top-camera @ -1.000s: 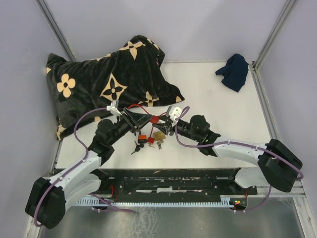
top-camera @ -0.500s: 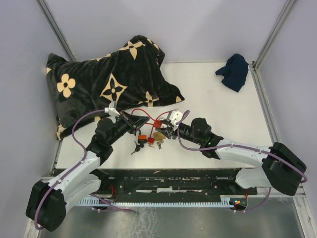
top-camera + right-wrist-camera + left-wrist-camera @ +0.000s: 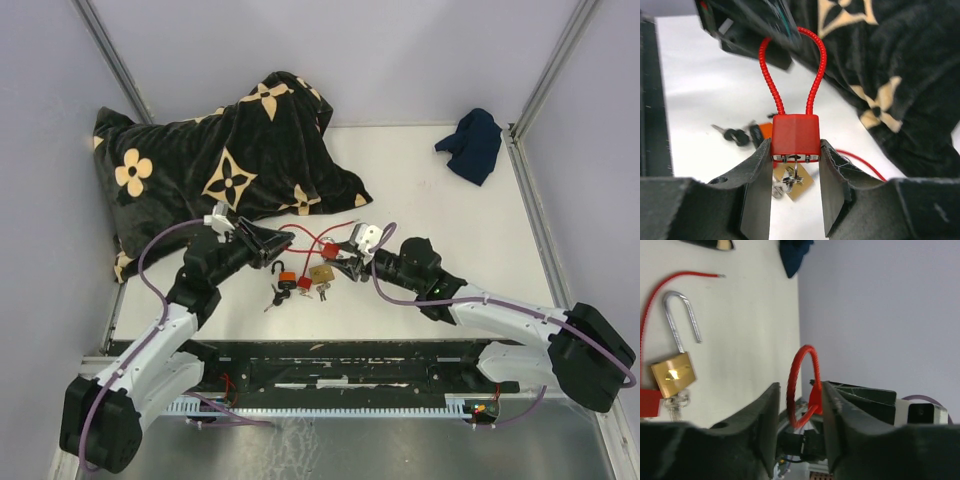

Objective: Unlock with the key
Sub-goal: Unlock the lock.

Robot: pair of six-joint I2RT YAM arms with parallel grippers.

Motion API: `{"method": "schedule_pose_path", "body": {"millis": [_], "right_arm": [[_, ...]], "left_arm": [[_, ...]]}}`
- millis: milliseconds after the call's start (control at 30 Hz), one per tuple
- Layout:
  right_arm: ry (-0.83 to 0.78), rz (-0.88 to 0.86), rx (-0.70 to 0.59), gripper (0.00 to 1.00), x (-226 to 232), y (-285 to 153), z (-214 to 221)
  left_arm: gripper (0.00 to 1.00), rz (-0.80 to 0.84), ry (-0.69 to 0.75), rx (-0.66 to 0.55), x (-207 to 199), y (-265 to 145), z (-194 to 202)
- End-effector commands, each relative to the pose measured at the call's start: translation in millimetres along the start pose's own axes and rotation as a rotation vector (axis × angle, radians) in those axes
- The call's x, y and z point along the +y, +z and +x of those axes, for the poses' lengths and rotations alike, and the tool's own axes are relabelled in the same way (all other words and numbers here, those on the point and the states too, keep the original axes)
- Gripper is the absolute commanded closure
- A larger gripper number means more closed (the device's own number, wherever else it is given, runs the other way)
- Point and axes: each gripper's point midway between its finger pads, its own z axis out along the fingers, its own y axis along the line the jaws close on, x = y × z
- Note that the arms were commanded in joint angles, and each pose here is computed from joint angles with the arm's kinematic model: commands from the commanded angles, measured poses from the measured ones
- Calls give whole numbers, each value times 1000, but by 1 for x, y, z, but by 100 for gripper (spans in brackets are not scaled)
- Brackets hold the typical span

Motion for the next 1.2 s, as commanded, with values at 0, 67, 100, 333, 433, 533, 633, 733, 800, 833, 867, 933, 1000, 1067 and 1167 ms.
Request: {"method": "schedule_pose_path", "body": {"millis": [0, 67, 100, 333, 433, 533, 633, 733, 800, 833, 867, 933, 1000, 1067, 1167], "right_arm": [[-51, 64, 21, 98, -20, -8, -1], [-69, 50, 54, 98, -20, -8, 3], [-73, 42, 71, 98, -19, -8, 6], [-124, -56, 109, 98, -8, -7, 3], [-157, -131, 150, 98, -1, -9, 1], [-177, -187, 185, 98, 4, -12, -5], [-181, -234, 195, 98, 8, -14, -13], [-184, -263, 176, 98, 11, -16, -26], [-186, -281, 169, 98, 13, -17, -32], [-188, -286, 166, 98, 14, -17, -34], [-189, -291, 166, 98, 14, -18, -36], [-189, -298, 166, 98, 15, -19, -37], [-189, -304, 160, 98, 17, -20, -39], [-186, -313, 150, 98, 19, -21, -41], [-181, -318, 142, 98, 20, -20, -42]], "left_arm": [[47, -100, 68, -130, 4, -12, -34], [39, -164, 149, -147, 4, -21, -39], [37, -200, 198, -159, 3, -26, -44], [37, -186, 562, -52, -34, -38, -46], [38, -165, 692, 36, -44, -34, -41], [38, -195, 832, 121, -41, -31, -34], [37, -194, 1050, 191, -43, -25, -19], [38, -215, 1241, 244, -32, -17, -9], [38, -207, 1333, 257, -26, -12, -9], [38, -185, 1375, 262, -27, -9, -9], [38, -152, 1408, 272, -29, -7, -6], [39, -83, 1454, 281, -37, -4, -1], [39, -38, 1509, 284, -38, 0, 2], [40, 1, 1559, 315, -33, 3, 8], [43, 96, 1606, 383, -31, 4, 23]]}}
